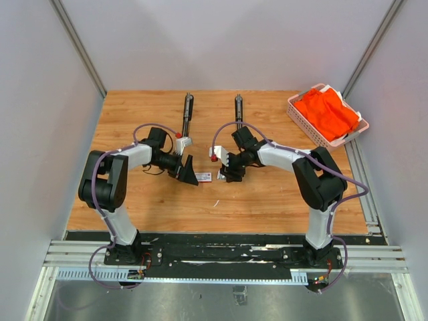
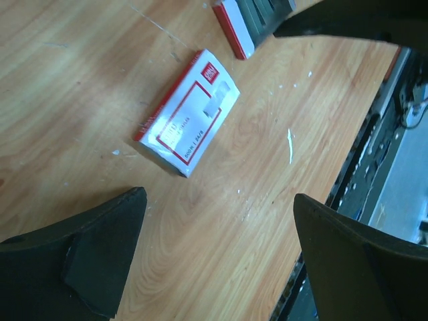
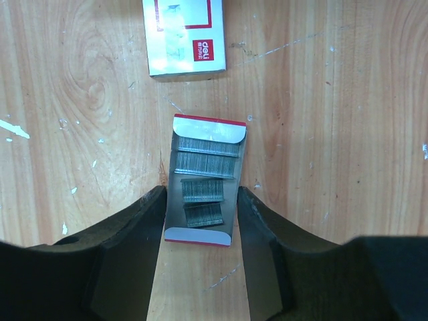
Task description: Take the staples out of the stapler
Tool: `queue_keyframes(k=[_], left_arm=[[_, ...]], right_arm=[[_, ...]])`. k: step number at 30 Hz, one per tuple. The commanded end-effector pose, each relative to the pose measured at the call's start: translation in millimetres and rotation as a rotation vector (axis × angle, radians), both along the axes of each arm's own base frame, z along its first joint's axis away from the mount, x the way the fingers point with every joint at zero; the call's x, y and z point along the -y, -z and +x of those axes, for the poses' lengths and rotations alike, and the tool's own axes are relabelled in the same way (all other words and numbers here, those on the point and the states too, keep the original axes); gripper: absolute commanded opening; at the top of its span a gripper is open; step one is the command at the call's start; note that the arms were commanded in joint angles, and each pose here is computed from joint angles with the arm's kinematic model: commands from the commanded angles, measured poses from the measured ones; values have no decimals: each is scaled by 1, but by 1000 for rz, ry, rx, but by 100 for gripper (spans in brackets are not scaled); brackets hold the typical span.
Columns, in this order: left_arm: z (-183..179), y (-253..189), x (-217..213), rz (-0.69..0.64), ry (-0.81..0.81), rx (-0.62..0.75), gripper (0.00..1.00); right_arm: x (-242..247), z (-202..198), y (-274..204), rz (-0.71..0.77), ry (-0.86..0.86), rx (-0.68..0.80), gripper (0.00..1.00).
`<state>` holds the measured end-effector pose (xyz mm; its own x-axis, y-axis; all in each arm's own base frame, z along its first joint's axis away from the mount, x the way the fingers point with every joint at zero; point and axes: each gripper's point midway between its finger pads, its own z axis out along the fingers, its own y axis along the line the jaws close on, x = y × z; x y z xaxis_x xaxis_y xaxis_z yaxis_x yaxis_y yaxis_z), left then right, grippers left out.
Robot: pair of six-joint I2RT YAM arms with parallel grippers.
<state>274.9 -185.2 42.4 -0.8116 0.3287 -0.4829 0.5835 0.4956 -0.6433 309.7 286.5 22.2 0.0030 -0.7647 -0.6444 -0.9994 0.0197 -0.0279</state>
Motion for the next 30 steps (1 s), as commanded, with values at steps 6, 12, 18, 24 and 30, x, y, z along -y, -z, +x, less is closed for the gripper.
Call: queue_keyframes(k=[6,12,18,24,30], left_arm=[[39,4,5,5,-218,-30,98],[29,8,14,-30,-198,-81,98],[18,7,19,-40,-172,-111,98],[10,10,16,-19,-160,-145,98],[2,6,16,-25,-142,-178,98]], right_arm=[[3,-13,16,-47,-38,-18,49],[-1,-15,15,-45,-61,0,49],[-5,-17,14,-51,-76,17,49],[-8,-17,17,-69,-77,22,49],[-14,-16,21,-92,-69,43,49]])
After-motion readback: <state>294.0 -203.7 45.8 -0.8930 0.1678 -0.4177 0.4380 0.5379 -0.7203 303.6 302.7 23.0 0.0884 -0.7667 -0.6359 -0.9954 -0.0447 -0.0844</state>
